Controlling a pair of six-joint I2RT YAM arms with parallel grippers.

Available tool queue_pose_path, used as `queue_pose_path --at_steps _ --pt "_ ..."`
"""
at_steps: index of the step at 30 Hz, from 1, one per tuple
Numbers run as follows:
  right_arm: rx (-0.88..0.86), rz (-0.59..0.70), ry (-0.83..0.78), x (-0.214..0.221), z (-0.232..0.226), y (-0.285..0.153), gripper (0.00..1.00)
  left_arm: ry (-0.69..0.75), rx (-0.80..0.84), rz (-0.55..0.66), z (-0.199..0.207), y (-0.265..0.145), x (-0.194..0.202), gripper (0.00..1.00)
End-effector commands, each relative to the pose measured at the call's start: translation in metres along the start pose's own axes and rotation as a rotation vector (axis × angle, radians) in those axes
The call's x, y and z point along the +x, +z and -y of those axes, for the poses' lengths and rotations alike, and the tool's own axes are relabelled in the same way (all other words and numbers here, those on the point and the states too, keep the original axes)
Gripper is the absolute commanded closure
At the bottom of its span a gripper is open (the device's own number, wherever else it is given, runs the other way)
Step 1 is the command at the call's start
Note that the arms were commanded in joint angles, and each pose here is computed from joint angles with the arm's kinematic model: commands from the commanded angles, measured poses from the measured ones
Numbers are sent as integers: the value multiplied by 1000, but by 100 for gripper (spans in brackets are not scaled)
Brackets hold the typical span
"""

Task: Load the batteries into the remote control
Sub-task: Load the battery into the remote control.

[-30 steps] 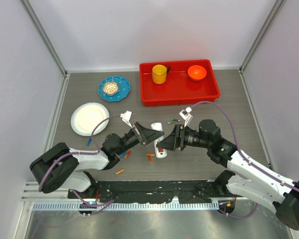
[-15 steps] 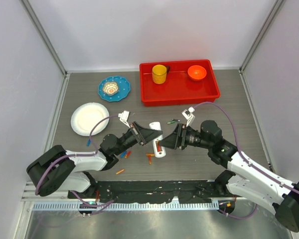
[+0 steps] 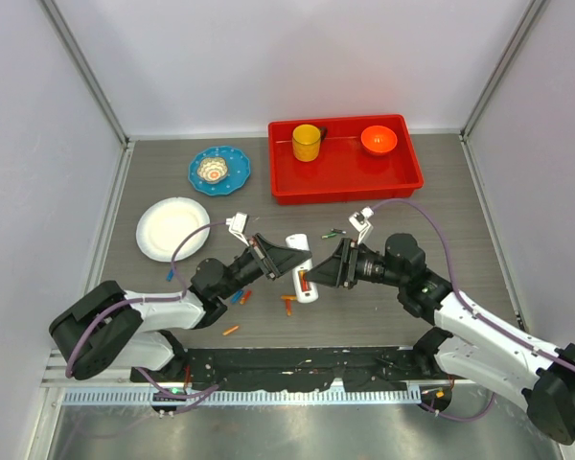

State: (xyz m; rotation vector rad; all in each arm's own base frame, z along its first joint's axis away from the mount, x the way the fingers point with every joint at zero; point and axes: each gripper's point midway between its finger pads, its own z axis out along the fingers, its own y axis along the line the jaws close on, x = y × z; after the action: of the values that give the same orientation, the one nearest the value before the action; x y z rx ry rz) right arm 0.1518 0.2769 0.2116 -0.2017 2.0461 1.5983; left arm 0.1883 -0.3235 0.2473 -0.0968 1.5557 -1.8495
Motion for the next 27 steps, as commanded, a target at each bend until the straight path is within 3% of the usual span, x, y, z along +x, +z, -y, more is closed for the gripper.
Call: queue_pose_path --at_steps 1,20,24,27 --pt "-39 16 -18 -6 -8 1 38 38 187 63 51 0 -18 100" --pt "8 23 26 -6 9 10 54 22 247 58 70 10 -23 100" --pt "6 20 29 -6 9 10 54 27 242 57 68 10 -22 100" --pt "-15 21 24 -7 2 9 46 30 224 61 61 9 -21 100"
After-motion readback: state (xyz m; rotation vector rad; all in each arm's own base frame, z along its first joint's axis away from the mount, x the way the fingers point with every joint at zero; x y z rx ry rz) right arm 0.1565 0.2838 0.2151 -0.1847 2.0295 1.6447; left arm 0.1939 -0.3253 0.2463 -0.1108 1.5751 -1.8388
